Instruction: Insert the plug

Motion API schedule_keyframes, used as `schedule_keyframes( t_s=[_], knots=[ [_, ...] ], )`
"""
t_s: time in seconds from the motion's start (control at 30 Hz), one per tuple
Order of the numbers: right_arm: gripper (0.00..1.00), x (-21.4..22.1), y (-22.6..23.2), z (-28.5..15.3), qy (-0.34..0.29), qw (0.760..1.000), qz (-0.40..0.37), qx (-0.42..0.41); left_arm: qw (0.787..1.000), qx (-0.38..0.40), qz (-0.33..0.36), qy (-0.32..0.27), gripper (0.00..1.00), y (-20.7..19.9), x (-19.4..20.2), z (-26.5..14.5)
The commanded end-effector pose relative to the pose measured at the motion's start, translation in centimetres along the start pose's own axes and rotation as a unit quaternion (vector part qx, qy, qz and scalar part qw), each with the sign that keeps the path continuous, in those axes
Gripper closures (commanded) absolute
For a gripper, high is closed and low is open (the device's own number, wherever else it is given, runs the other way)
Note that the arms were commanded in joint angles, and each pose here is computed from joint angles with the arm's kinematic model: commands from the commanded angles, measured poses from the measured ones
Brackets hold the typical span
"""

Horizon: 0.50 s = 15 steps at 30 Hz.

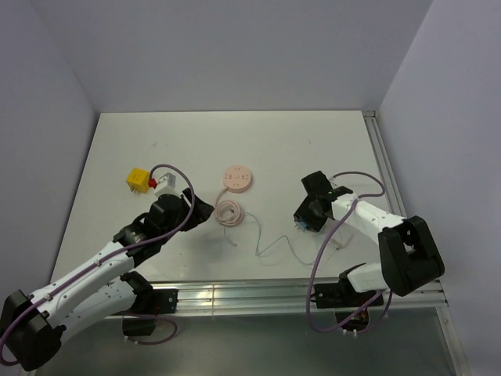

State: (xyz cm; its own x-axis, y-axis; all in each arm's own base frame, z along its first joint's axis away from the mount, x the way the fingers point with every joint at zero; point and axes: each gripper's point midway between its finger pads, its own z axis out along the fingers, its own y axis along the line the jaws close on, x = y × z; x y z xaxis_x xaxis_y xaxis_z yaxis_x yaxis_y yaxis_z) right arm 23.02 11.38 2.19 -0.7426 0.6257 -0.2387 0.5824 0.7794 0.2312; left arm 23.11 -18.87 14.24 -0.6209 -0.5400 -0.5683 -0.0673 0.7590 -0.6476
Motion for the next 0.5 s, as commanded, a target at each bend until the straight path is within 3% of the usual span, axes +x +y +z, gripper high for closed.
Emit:
schedule_keyframes(
  t_s=[0.0,0.17,0.23,0.33,0.47],
  knots=[
    [0.66,-1.2,0.9,-0.9,-0.041,0.998,-0.028,-0.03,0.999,0.041,0.005,-0.004,0.36,-2.7,-1.1,-0.8],
    [0.88,-1.6,4.9,-4.5,-0.077,0.981,-0.084,-0.156,0.994,0.102,0.034,0.028,0.47,-5.3,-0.3,-0.8],
    [0.92,-1.9,6.6,-6.7,-0.094,0.968,-0.099,-0.209,0.99,0.13,0.044,0.045,0.49,-6.1,0.4,-1.0],
    [0.96,-1.6,8.9,-9.8,-0.111,0.946,-0.128,-0.278,0.976,0.207,0.048,0.053,0.44,-9.0,0.6,-1.9],
    [0.97,-0.1,11.4,-12.9,-0.105,0.919,-0.153,-0.347,0.955,0.281,0.055,0.079,0.43,-12.0,1.2,-3.2]
  ],
)
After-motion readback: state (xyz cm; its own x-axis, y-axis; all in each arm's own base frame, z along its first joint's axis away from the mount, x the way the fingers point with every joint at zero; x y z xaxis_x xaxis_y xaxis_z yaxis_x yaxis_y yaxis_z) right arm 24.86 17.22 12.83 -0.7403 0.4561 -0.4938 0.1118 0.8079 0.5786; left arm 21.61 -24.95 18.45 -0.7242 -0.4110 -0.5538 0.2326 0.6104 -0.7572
